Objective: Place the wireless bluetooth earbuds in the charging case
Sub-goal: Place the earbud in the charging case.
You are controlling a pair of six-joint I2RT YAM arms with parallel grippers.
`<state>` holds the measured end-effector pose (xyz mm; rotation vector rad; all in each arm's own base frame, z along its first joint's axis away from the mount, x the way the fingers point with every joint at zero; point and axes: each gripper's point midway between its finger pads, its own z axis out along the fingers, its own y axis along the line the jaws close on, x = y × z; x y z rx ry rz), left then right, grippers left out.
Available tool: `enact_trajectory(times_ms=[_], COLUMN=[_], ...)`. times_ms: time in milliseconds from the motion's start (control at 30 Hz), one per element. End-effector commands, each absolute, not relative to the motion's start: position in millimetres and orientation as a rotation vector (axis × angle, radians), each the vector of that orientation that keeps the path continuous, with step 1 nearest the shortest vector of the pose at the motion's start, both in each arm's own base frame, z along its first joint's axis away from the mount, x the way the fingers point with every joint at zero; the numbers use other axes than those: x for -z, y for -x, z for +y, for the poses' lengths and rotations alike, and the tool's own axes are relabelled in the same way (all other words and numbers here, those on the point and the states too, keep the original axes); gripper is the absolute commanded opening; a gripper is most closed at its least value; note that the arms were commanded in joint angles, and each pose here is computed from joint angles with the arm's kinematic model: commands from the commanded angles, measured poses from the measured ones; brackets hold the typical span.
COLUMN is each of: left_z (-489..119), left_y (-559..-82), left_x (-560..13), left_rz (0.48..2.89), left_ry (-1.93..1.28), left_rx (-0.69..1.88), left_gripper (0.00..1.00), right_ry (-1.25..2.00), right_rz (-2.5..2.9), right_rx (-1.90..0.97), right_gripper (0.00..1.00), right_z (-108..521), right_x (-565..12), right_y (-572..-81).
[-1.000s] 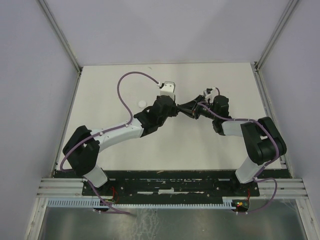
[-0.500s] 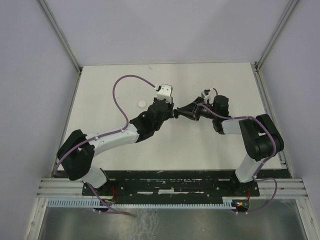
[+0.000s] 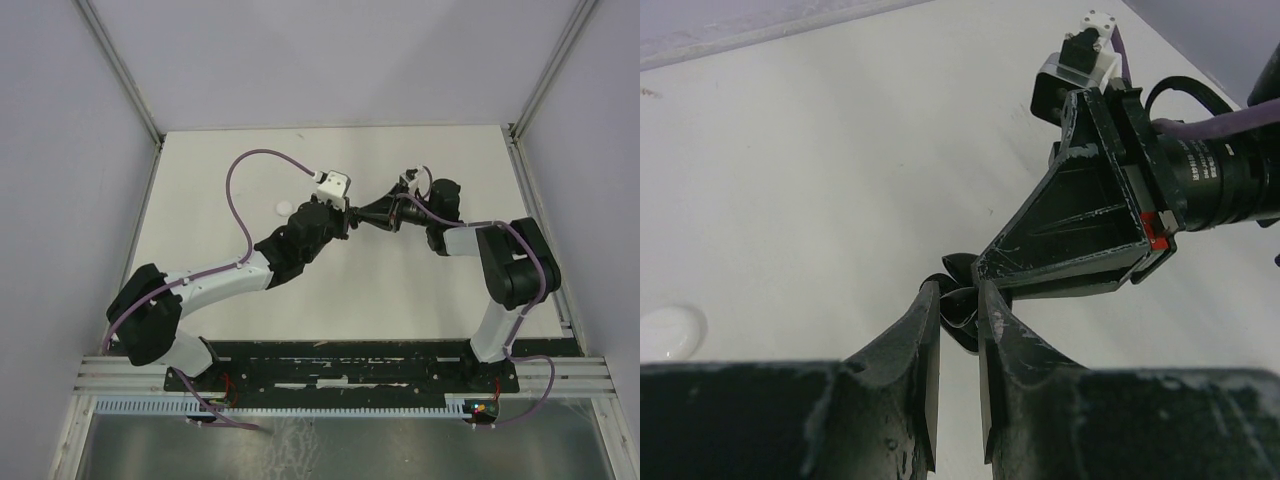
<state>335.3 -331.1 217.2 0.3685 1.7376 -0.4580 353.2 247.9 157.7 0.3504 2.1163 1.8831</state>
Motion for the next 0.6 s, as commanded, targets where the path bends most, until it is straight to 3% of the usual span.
enact_trajectory(times_ms=[0, 567], left_z=[-337, -331], left_y=[-331, -332], left_x=[-245, -235], left_rz=[1.647, 1.59], left_ry=[-0.436, -0.518], left_rx=[0.484, 0.427], left_gripper=[0.03, 0.03], right_ry=[-0.2, -0.2], right_rz=[2.053, 2.079], right_rx=[-1.949, -1.985], right_gripper=[0.06, 0.06], right_z=[248, 242], right_x=[-184, -180], right_y=[-354, -343])
